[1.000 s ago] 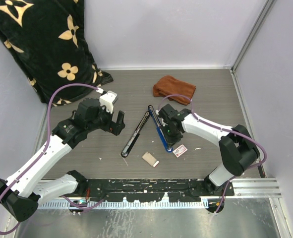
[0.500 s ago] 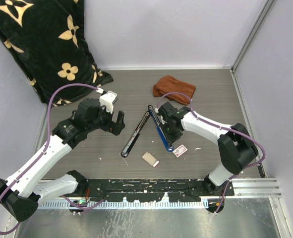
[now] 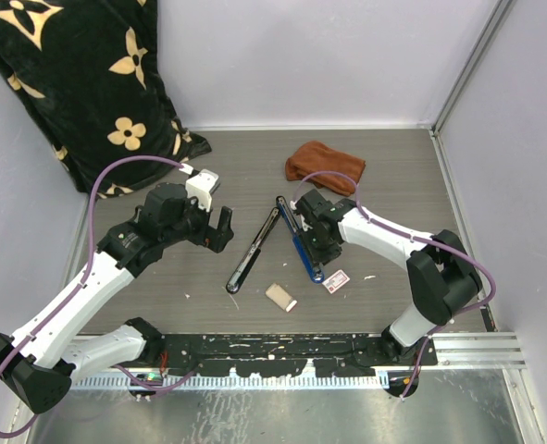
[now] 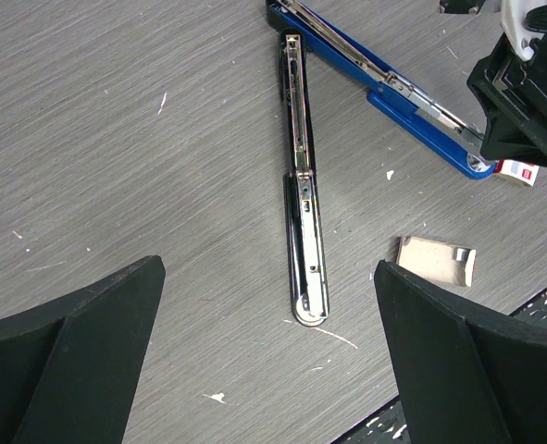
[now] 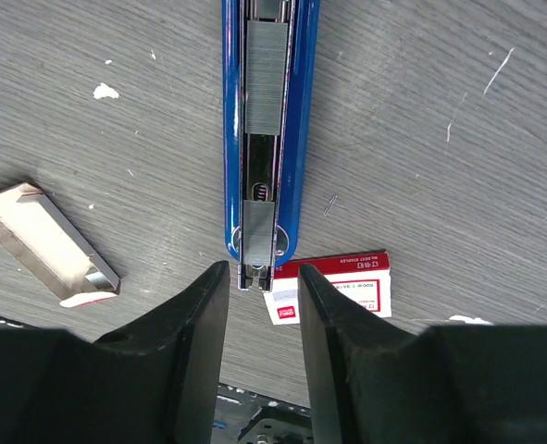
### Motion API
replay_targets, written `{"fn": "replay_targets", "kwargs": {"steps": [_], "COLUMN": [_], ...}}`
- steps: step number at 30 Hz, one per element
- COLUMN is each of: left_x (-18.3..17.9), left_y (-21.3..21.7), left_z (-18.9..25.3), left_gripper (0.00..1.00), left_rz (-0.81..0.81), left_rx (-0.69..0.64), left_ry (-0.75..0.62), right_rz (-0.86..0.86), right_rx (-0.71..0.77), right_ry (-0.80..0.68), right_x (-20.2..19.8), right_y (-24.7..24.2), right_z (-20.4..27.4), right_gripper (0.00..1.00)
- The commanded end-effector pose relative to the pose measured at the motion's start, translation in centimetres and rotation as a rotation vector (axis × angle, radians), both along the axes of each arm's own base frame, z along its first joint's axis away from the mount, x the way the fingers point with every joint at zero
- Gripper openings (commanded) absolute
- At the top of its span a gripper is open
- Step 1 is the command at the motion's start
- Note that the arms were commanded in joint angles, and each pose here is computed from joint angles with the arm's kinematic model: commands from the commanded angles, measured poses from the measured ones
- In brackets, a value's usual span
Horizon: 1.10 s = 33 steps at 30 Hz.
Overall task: Load the staples into the stapler
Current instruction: Install the staple into the stapler, then close the stapler at the center of the board.
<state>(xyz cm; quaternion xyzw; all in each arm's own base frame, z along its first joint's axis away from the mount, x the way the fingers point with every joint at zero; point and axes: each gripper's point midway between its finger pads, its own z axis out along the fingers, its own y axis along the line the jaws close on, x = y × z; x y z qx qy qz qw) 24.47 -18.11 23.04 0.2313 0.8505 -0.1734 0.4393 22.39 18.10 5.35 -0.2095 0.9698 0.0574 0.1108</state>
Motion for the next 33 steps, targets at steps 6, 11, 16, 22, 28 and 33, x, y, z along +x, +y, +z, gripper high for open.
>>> {"fn": "replay_targets", "kwargs": {"steps": [6, 11, 16, 22, 28, 33], "left_x": [0.6, 0.6, 2.0, 3.0, 4.5, 5.9], "left_y": [-0.2, -0.1, 0.6, -0.8, -3.2, -6.9], "left_z": [1.4, 1.7, 0.5, -1.3, -2.7, -6.1], "left_gripper": [1.0, 0.98, 0.98, 0.98, 0.98, 0.97], "left_rz": [0.008, 0.014, 0.075, 0.083, 0.09, 0.041], "left_rx": [-0.026, -0.036, -0.033, -0.056, -0.062, -0.055], "left_ry": [-0.052, -0.062, -0.028, 0.072, 0.145, 0.201], "right_rz": [-0.068, -0.118, -0.163, -0.23, -0.296, -0.327], "right_rx": [0.12, 0.16, 0.226, 0.321, 0.42, 0.467], "right_ry": [-0.153, -0.238, -0.316, -0.413, -0.507, -0.545], "right_x": [1.7, 2.0, 2.2, 2.8, 3.2, 2.8], "right_y": [1.1, 0.6, 0.6, 0.7, 0.7, 0.3], "right_z": [4.2, 4.9, 5.8, 7.1, 8.5, 8.5], "right_gripper": [0.37, 0.43, 0.51, 0.56, 0.57, 0.6]}}
